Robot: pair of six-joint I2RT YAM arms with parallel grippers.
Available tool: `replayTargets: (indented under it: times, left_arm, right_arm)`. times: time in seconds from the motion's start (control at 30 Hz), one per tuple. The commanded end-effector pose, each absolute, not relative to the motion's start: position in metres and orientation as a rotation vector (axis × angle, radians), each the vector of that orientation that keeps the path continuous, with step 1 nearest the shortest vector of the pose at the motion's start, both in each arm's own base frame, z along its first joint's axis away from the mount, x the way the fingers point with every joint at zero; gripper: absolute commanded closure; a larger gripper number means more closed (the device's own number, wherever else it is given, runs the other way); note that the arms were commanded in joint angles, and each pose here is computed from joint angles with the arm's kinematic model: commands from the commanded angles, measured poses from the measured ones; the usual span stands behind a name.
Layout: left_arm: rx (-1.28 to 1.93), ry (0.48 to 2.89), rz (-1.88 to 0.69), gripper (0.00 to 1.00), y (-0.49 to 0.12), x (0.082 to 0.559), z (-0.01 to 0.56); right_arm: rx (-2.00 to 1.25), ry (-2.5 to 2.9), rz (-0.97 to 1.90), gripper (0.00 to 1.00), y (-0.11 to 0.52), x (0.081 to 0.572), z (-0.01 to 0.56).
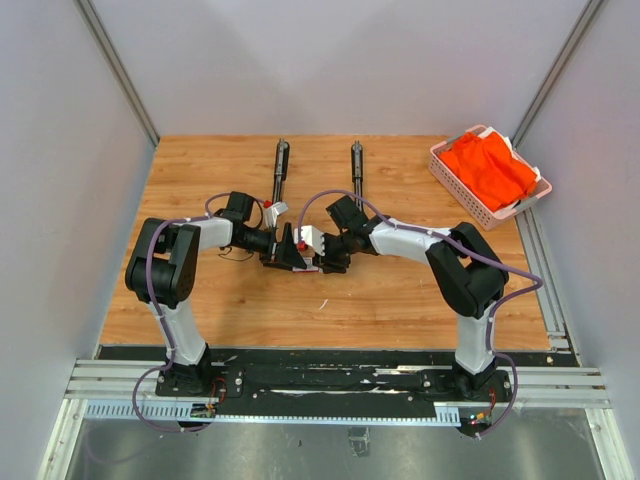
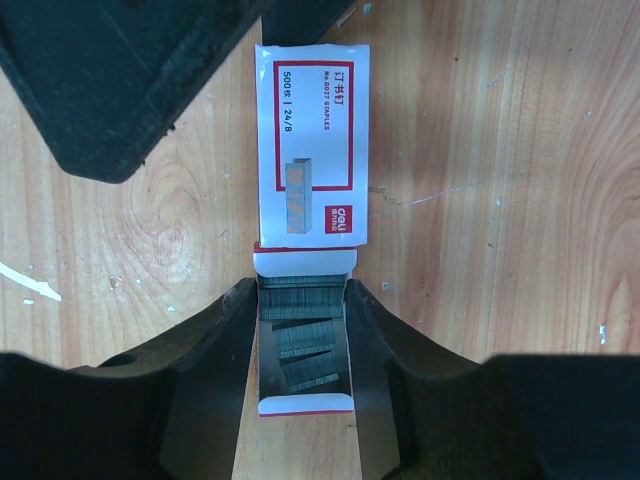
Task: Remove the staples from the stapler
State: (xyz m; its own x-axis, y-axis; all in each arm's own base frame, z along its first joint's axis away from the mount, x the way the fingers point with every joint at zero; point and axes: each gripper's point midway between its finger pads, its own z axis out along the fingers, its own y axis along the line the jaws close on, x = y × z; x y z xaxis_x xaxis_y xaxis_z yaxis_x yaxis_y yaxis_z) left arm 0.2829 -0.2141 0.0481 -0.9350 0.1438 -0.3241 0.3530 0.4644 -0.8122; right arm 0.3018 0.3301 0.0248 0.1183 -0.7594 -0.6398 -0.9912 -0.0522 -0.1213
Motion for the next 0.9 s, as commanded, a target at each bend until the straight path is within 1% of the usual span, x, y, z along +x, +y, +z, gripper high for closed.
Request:
replayTargets:
  times: [0.0,0.37,0.87]
  left_arm:
    - [0.447,2.545,-1.423,0.02,-0.215,0.281,0.033]
    - [0.458,2.549,-1.409,0.02,-0.214,0.281,0.033]
    - [0.453,2.565,-1.313,0.02,-0.206,0.293,0.030]
  right_arm:
    - [-1.904,1.722,0.560,0.59,0.332,0.294,0.011]
    - [-1.899,1.732,0.419,0.60,0.320,0.308,0.005]
    - [-1.922,1.740,0.372,0.60,0.306,0.310,0.001]
